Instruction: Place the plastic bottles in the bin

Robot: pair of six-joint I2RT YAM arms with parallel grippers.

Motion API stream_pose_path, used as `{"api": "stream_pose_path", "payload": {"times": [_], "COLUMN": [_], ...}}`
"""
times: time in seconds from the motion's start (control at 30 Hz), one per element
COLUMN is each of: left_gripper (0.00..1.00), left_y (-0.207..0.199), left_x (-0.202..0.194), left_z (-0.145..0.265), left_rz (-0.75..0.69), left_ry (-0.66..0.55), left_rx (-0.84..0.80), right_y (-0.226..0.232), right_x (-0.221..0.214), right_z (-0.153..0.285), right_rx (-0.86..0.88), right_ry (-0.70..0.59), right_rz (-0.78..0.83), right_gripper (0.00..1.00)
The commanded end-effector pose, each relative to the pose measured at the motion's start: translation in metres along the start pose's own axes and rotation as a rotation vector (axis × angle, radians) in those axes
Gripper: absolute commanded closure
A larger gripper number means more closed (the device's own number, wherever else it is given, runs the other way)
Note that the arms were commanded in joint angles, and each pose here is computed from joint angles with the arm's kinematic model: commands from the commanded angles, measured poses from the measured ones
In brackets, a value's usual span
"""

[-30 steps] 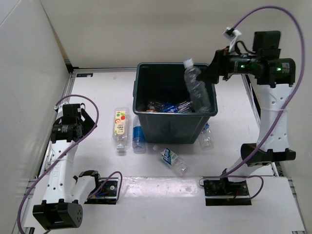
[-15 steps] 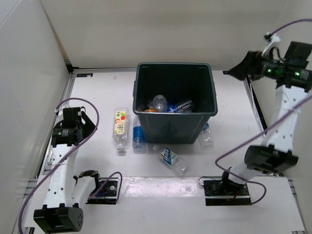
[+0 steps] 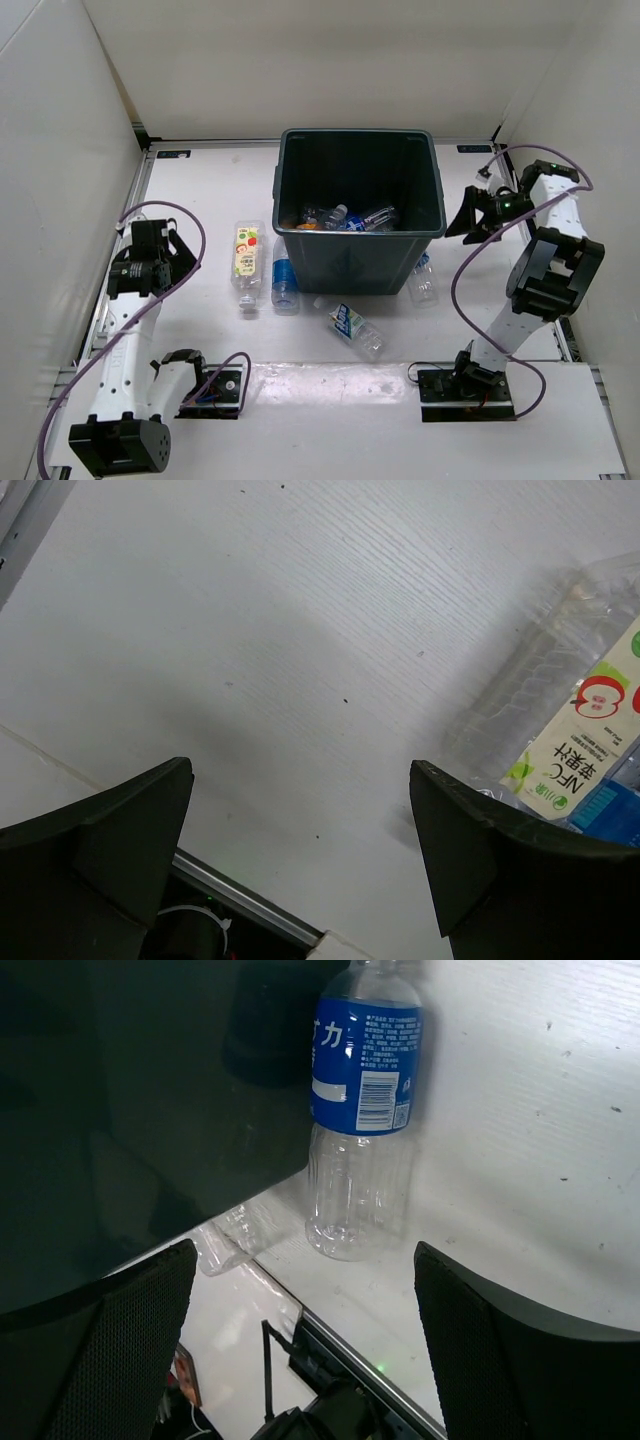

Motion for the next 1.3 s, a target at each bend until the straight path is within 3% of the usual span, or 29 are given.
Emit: {"api": "stream_pose_path", "payload": {"times": [0.0, 0.47, 0.87, 1.27], "left_gripper": [0.00, 0.00, 0.00, 0.00], "left_y": [-0.005, -0.008, -0.008, -0.005], "left_x": [-0.002, -0.005, -0.011, -0.020], "left_z": [-0.008, -0.010, -0.009, -0.007], "left_rz": [0.014, 0.049, 0.081, 0.085], "left_ry": [0.021, 0.077, 0.113, 0.135], "left_rx": [-0.013, -0.007, 0.007, 0.015], "right_y": [-0.005, -0.042, -0.031, -0.016], "right_x": [-0.002, 0.023, -0.001, -0.009], "right_z": [-0.012, -0.040, -0.069, -0.094], "right_rx": [-0.025, -0.083, 0.007, 0.000], "right_ry": [0.039, 0.142, 0.274, 0.350], "right_rz": [0.020, -0.081, -0.190, -0.137], "right_gripper": [0.10, 0.10, 0.10, 0.10]}}
Point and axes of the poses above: each gripper's point midway between its finger pads, its own z axis back along the fingers, its own y axis along the line the jaws close on, x = y × z, the point moved 4 cm from there along z, back along the fingers, and after that the axes turned 13 degrees about -z, right-handed, at the moved point
